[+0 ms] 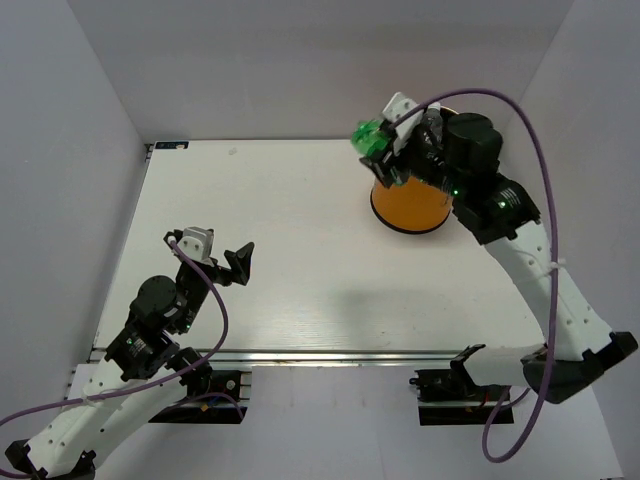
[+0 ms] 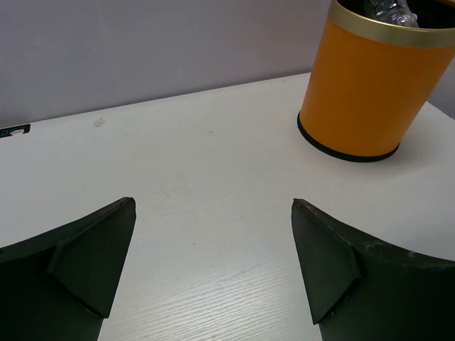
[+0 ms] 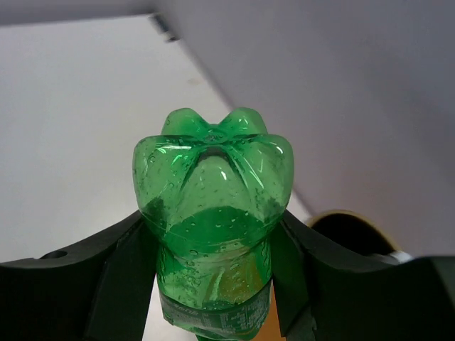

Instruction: Put the plastic bottles in the bin

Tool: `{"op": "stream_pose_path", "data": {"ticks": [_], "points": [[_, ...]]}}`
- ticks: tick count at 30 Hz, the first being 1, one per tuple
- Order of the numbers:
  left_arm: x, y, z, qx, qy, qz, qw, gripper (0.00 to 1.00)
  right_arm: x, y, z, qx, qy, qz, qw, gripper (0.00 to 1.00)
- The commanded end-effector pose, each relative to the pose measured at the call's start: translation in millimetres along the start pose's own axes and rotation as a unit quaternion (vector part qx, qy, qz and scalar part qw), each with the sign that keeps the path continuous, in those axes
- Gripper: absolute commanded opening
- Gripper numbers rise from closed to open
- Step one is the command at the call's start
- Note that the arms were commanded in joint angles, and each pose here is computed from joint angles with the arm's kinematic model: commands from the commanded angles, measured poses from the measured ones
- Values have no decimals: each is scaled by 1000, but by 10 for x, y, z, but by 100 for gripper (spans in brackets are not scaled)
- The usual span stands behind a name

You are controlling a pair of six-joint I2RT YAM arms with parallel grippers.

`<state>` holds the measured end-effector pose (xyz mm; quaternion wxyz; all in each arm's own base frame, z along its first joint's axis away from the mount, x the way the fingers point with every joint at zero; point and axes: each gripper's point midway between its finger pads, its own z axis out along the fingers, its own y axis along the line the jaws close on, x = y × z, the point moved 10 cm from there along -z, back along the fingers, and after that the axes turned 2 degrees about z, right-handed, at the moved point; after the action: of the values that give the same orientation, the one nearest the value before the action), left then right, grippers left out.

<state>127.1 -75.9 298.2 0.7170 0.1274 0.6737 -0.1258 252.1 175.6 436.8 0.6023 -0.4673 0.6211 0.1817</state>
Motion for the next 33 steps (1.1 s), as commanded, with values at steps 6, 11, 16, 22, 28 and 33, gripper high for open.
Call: {"op": "stream_pose_path", "data": {"ticks": [6, 11, 16, 22, 28, 33], "points": [[16, 2, 7, 0, 4, 4, 1000, 100, 171, -826, -71, 324, 19, -12, 946, 0], [19, -13, 31, 4, 5, 5, 1000, 100, 480, -1245, 52, 346, 76, -1, 935, 0], [44, -40, 61, 15, 13, 8, 1000, 100, 911, -1564, 188, 313, 123, 21, 941, 16], [44, -47, 60, 19, 13, 8, 1000, 100, 1157, -1669, 158, 257, 140, 47, 955, 86], [57, -56, 75, 24, 17, 14, 999, 100, 979, -1568, -39, 225, 115, 49, 966, 90], [70, -71, 89, 30, 21, 15, 999, 100, 646, -1447, -310, 229, 72, 49, 970, 90]]}}
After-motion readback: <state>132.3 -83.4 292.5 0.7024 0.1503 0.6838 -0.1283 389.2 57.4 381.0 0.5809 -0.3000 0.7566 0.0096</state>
